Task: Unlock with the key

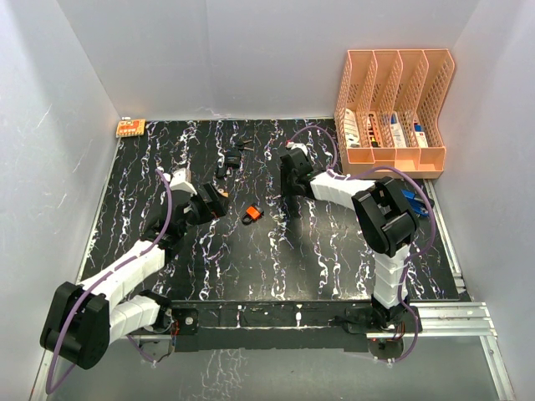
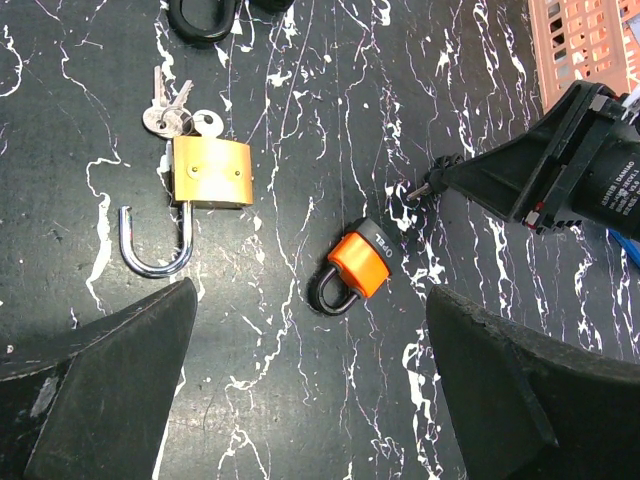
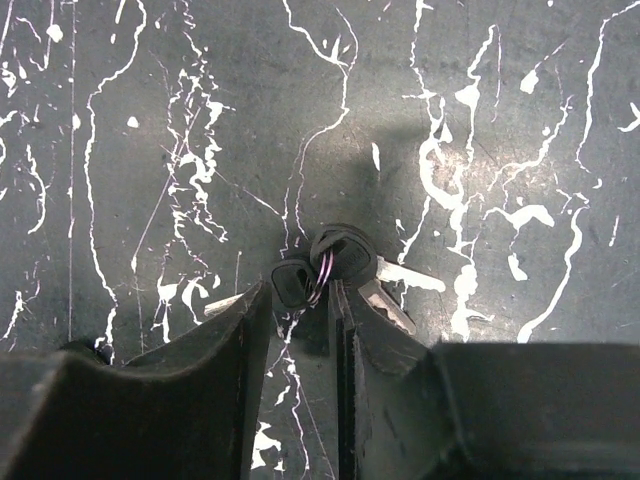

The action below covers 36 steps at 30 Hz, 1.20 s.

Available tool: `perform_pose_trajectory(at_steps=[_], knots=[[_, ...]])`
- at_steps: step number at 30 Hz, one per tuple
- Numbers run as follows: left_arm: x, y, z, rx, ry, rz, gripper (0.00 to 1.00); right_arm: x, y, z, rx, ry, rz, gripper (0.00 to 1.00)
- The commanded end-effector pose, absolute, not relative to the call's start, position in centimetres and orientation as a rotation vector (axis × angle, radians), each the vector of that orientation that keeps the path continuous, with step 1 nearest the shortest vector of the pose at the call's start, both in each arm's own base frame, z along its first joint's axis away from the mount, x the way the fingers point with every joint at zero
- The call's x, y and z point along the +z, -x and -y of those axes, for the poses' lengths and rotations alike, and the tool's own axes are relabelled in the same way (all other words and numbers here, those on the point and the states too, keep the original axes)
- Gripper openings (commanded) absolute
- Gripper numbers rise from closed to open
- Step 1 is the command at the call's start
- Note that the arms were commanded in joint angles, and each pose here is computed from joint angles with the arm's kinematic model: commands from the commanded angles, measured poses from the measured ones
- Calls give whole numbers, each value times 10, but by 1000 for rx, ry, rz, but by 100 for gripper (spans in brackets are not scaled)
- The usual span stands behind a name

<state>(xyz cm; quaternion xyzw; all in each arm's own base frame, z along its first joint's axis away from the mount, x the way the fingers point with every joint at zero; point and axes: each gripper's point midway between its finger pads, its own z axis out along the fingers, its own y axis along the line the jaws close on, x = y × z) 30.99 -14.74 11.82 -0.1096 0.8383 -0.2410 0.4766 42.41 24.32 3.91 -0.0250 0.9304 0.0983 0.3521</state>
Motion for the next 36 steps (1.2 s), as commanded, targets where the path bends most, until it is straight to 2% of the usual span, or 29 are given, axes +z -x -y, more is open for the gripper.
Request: perform_pose_trajectory(at_steps=[1,9,15,26,36], knots=[[120,-309,152,-611,251,-2044,97,55,-434,-243,244,21,-2365,25],[121,-309,152,-612,246,-2042,97,49,-435,-243,230,8,-2379,14],[123,-309,155,-627,218,-2030,96,50,-437,-241,222,4,-2370,1],[129,-314,172,-707,117,-1994,94,87,-435,-238,272,11,-2252,0],[154,-312,228,-985,-216,-1845,87,145,-416,-243,436,48,-2112,0]])
